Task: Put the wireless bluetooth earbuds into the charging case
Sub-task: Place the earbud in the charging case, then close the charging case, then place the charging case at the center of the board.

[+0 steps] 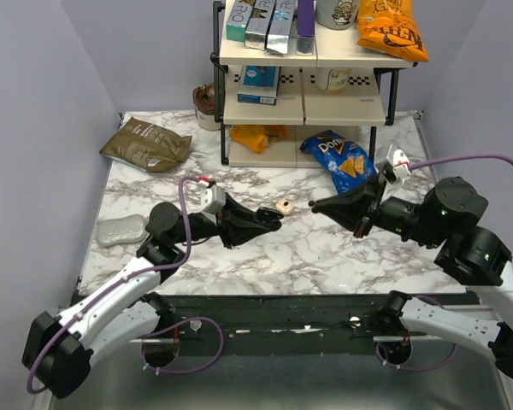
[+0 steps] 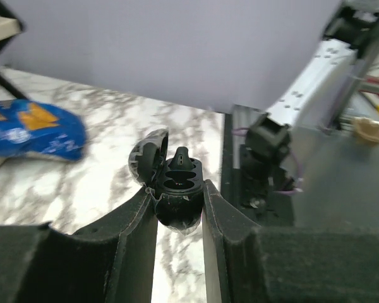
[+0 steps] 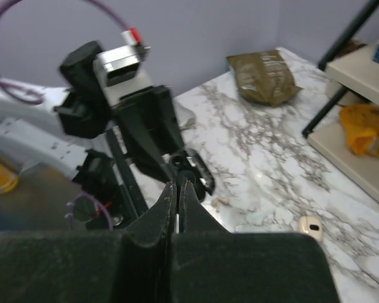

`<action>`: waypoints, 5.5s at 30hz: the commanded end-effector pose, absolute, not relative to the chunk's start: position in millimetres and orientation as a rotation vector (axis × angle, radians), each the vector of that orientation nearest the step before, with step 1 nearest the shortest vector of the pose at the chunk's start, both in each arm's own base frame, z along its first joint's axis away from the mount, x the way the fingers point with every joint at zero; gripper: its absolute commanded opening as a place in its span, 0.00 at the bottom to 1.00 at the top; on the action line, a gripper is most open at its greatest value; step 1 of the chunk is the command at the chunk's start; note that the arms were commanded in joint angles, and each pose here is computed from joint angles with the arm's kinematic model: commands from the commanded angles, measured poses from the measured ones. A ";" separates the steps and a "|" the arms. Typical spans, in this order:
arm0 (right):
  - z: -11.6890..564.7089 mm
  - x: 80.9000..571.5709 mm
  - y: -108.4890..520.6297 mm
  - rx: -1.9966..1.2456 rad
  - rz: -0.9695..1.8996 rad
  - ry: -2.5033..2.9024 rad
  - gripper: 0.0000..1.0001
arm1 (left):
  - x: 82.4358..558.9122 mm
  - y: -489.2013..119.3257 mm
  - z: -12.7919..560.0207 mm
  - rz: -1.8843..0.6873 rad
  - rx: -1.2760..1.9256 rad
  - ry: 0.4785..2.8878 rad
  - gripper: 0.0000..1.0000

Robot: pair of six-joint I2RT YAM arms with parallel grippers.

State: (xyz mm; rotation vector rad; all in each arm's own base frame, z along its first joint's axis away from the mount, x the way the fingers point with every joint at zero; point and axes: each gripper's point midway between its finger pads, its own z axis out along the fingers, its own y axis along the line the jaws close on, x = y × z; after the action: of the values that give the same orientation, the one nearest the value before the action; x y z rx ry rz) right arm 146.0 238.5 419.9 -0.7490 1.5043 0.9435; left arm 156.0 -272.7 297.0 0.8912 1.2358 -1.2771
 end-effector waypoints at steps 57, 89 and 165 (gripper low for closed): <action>330.0 119.7 279.0 -1.064 1.109 1.597 0.01 | 109.4 -325.7 318.0 -1.566 1.229 1.087 0.00; 340.7 134.2 272.6 -0.965 1.016 1.620 0.48 | 115.0 -325.2 319.7 -1.527 1.193 1.101 0.00; 216.2 195.9 210.9 -0.384 0.632 1.937 0.44 | 357.4 -207.4 122.2 -0.712 -0.034 2.224 0.00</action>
State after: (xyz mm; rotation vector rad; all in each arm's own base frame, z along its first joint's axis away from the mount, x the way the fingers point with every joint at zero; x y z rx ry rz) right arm 198.8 199.4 208.0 -0.4063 1.9843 0.5309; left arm 330.7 -221.3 125.1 0.0812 2.2126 -0.8174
